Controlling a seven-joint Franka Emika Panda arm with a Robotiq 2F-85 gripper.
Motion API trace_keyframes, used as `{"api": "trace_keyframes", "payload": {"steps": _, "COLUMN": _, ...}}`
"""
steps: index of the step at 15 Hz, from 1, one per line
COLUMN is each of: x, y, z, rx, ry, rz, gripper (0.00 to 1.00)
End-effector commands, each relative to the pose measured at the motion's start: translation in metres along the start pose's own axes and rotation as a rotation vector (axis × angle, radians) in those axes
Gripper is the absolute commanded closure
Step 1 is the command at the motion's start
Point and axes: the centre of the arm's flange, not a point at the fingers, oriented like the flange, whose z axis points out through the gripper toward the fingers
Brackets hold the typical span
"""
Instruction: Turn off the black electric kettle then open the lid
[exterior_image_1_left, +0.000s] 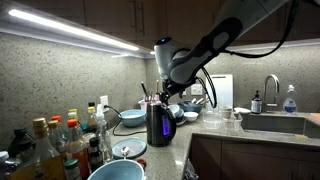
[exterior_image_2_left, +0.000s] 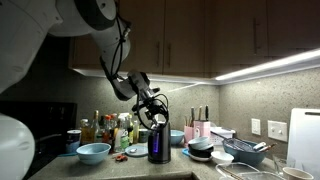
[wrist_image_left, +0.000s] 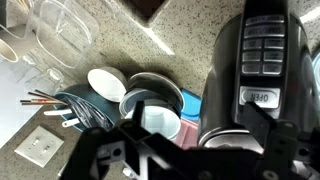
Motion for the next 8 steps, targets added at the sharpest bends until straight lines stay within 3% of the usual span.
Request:
{"api": "trace_keyframes", "payload": {"steps": 1, "x": -0.0224, "y": -0.0026, "z": -0.0097, "rx": -0.019, "ry": -0.015, "rz": 0.01, "gripper": 0.0}}
{"api": "trace_keyframes", "payload": {"steps": 8, "x": -0.0234, "y": -0.0047, "z": 0.0003, "rx": -0.011, "ry": -0.054, "rz": 0.031, "gripper": 0.0}}
